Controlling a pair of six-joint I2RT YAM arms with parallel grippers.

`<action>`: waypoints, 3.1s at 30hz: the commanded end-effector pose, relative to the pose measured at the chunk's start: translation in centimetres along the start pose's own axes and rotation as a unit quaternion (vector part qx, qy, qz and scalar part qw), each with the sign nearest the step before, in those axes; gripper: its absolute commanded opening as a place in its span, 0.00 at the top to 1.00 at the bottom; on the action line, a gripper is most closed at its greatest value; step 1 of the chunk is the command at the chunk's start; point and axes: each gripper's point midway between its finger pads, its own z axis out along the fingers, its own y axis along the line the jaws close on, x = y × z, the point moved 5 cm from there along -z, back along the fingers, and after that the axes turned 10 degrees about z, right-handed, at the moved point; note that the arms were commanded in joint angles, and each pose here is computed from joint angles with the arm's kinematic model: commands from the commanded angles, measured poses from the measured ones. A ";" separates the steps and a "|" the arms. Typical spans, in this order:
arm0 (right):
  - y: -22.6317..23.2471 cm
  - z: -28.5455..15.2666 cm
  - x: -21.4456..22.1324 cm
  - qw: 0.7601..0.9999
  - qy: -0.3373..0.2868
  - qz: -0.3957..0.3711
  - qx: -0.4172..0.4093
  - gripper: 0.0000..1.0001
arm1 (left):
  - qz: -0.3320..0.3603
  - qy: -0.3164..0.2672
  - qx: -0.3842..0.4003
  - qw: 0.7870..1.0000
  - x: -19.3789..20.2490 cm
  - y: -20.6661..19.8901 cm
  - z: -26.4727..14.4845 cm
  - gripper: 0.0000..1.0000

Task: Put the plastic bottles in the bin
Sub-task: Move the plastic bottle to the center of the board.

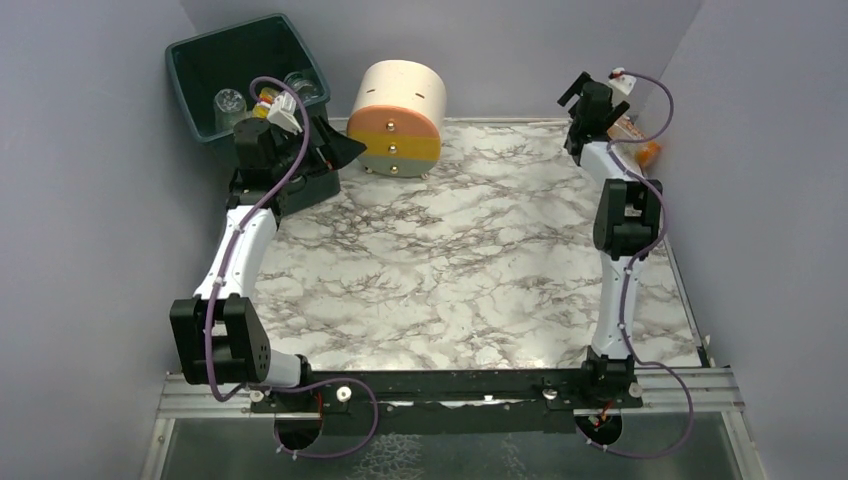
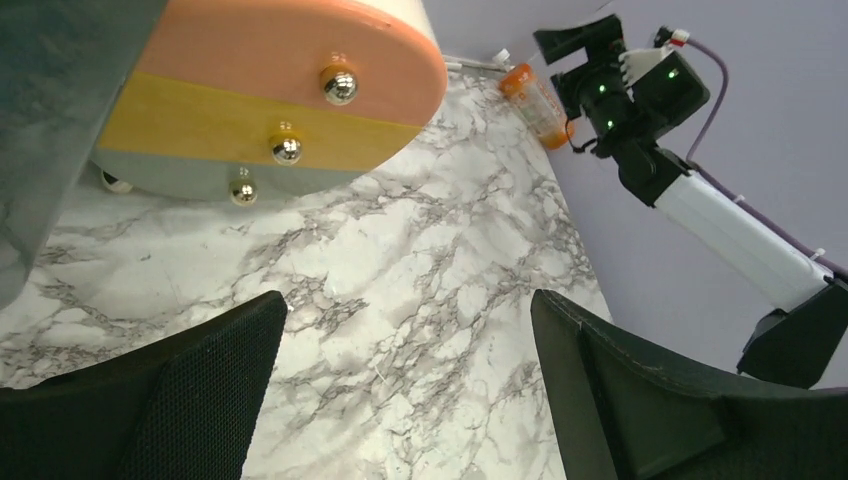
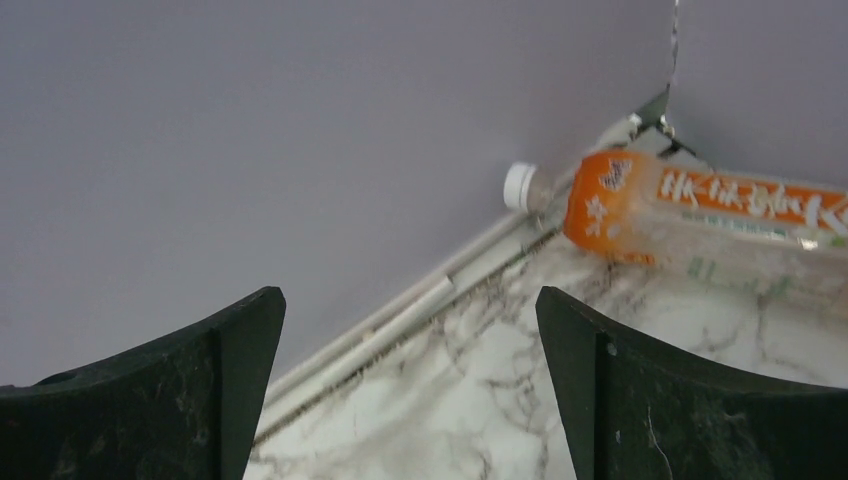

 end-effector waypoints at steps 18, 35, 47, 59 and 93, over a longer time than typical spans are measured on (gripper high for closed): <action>-1.3 7.1 -2.9 0.985 -0.098 -0.142 -0.007 0.00 | -0.022 0.033 0.027 0.999 2.7 0.6 1.6 0.01; -7.1 7.9 -1.8 0.985 -0.091 -0.147 0.017 0.00 | -0.010 0.032 0.024 0.999 2.3 0.0 1.7 0.01; -11.3 9.2 -0.9 0.992 -0.057 -0.093 0.064 0.00 | -0.010 0.040 0.019 0.999 2.7 0.3 2.1 0.01; -14.2 9.4 2.4 0.994 0.030 -0.059 0.084 0.00 | -0.011 0.041 0.020 0.999 2.7 0.2 2.4 0.01; -9.7 -13.0 5.3 0.989 0.146 -0.011 0.003 0.03 | 0.018 0.028 0.056 0.998 2.6 -5.6 0.4 0.01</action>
